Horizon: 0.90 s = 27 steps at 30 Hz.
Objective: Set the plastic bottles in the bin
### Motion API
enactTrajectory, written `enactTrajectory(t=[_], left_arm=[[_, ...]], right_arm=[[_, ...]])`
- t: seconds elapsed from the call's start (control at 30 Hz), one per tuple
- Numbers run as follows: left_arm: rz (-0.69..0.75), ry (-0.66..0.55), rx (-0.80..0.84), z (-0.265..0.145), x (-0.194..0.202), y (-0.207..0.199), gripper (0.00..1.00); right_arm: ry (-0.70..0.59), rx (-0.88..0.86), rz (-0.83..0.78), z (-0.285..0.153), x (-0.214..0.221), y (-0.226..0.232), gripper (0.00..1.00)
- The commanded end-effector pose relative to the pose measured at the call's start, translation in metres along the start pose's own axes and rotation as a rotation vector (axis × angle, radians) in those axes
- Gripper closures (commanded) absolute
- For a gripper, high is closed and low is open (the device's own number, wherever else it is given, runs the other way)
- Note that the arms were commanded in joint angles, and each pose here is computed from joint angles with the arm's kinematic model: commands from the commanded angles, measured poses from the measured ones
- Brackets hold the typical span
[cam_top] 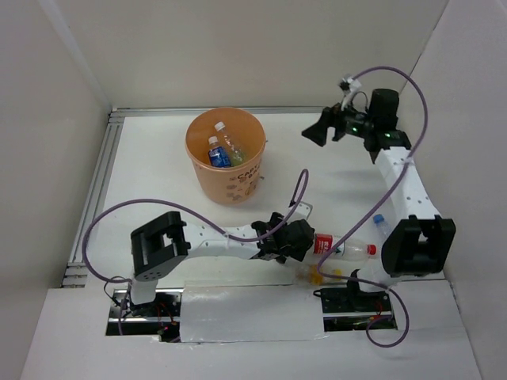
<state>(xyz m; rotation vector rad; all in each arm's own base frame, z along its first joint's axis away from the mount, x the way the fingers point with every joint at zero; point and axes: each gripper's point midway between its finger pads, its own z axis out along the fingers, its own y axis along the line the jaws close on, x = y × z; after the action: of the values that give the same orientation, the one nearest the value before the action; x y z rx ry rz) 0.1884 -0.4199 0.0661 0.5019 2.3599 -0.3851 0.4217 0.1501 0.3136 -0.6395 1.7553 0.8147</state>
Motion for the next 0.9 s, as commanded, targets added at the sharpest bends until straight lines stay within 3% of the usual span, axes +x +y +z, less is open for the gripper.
enactTrajectory(t=[0.0,0.1,0.13,0.3,0.43,0.5,0.57,0.6,0.67,0.7,0.77,0.8,0.83,0.87], left_arm=[[0.004,-0.004,-0.050,0.017,-0.002,0.001,0.13],[0.002,0.025,-0.067,0.025,0.007,0.007,0.29],[0.008,0.035,-0.075,0.026,0.012,0.010,0.46],[-0.004,0.016,-0.057,0.015,0.003,0.008,0.87],[-0.018,-0.094,-0.020,-0.033,-0.042,0.010,0.94],[-0.060,-0.236,0.036,-0.081,-0.096,0.005,0.94],[-0.063,-0.343,0.049,-0.118,-0.138,0.010,0.94],[-0.086,-0.395,0.023,-0.132,-0.157,0.021,0.93],[-0.137,-0.498,-0.015,-0.164,-0.194,0.049,0.91],[-0.171,-0.536,-0.051,-0.173,-0.206,0.064,0.90],[-0.237,-0.605,-0.124,-0.186,-0.232,0.108,0.89],[-0.256,-0.610,-0.174,-0.182,-0.235,0.126,0.89],[-0.281,-0.609,-0.209,-0.180,-0.238,0.142,0.88],[-0.310,-0.608,-0.243,-0.178,-0.240,0.158,0.88]], right_arm=[[0.020,0.006,-0.013,-0.049,0.015,0.012,0.00],[0.079,0.046,-0.028,-0.081,0.048,0.014,0.00],[0.087,0.093,-0.030,-0.099,0.054,0.012,0.00],[0.190,0.300,-0.038,-0.141,0.097,-0.019,0.00],[0.335,0.520,-0.029,-0.178,0.140,-0.048,0.01],[0.411,0.548,-0.040,-0.190,0.159,-0.048,0.09],[0.465,0.583,-0.026,-0.203,0.178,-0.050,0.30],[0.477,0.604,-0.039,-0.210,0.181,-0.047,0.52],[0.503,0.636,-0.024,-0.217,0.196,-0.047,0.63],[0.499,0.639,-0.030,-0.218,0.197,-0.044,0.63],[0.515,0.666,-0.009,-0.223,0.205,-0.044,0.54],[0.533,0.666,0.007,-0.225,0.212,-0.042,0.45],[0.532,0.674,0.012,-0.227,0.212,-0.043,0.28],[0.535,0.689,0.005,-0.229,0.211,-0.044,0.23]])
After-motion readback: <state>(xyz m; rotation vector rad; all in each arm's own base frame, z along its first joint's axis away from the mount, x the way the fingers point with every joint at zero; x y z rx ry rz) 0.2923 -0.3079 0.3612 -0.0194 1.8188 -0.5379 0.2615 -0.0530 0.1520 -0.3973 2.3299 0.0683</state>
